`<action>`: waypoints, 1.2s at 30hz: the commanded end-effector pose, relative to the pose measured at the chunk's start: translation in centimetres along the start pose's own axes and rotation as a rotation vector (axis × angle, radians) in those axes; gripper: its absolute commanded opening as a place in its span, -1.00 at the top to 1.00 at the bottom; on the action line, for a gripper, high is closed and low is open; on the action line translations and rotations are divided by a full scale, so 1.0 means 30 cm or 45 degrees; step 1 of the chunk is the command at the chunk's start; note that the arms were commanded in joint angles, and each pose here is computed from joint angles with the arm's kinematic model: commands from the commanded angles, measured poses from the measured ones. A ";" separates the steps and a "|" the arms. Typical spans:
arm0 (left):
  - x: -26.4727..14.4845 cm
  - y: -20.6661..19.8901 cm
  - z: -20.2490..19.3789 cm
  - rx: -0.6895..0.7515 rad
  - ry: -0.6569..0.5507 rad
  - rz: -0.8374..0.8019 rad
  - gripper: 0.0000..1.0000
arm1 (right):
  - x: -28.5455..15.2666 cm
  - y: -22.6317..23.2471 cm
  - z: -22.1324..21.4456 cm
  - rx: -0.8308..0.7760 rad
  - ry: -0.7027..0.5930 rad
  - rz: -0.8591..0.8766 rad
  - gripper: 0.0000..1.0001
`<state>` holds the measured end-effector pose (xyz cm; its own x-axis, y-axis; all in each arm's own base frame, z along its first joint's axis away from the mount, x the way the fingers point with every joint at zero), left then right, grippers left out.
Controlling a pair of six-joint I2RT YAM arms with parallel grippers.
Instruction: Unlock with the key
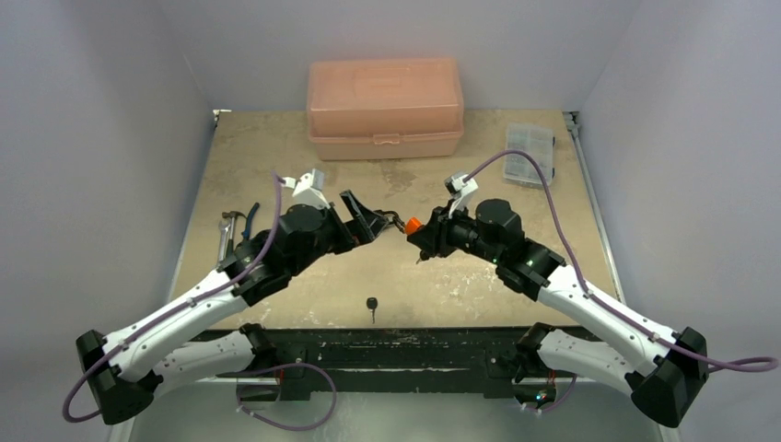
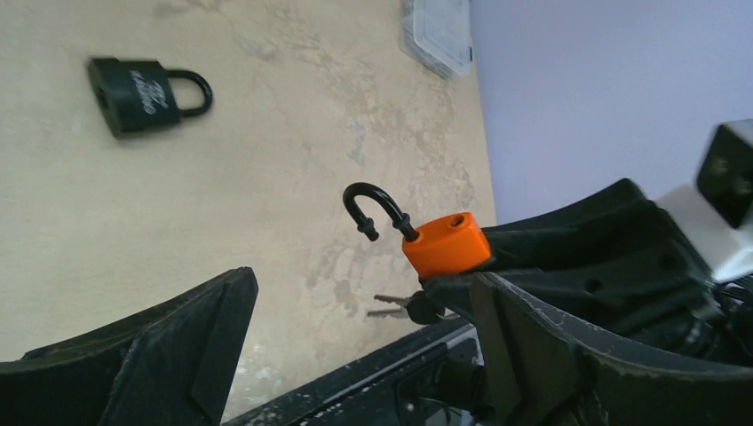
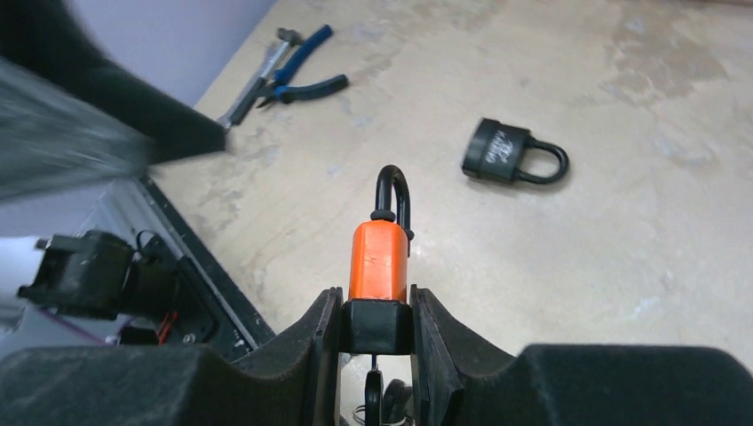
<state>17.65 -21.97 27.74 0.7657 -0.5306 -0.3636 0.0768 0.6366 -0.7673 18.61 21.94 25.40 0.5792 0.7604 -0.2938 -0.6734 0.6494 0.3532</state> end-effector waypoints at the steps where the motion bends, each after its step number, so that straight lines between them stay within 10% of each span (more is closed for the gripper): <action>1: -0.127 0.031 0.129 0.269 -0.199 0.115 -0.97 | 0.016 -0.039 0.029 0.153 -0.150 -0.142 1.00; 11: -0.307 0.201 0.192 0.571 -0.425 0.187 -0.96 | 0.173 -0.188 -0.018 0.239 -0.106 -0.174 1.00; 36: -0.354 0.247 0.199 0.593 -0.506 0.173 -0.92 | 0.374 -0.656 -0.115 0.463 0.060 -0.231 1.00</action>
<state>13.82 -8.22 27.86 0.9567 -0.2241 -0.1859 0.1401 0.9141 -0.3805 34.36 17.13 8.65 0.5978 0.5902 -0.5425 -0.2557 0.7818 0.5687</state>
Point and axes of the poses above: each gripper's point midway between its finger pads, its own x axis out along the fingers, its own y axis along the line the jaws close on, z = x × y, the point moved 6 cm from there along -x, back along the fingers, and after that the axes turned 4 degrees about -x, right-handed, at the moved point
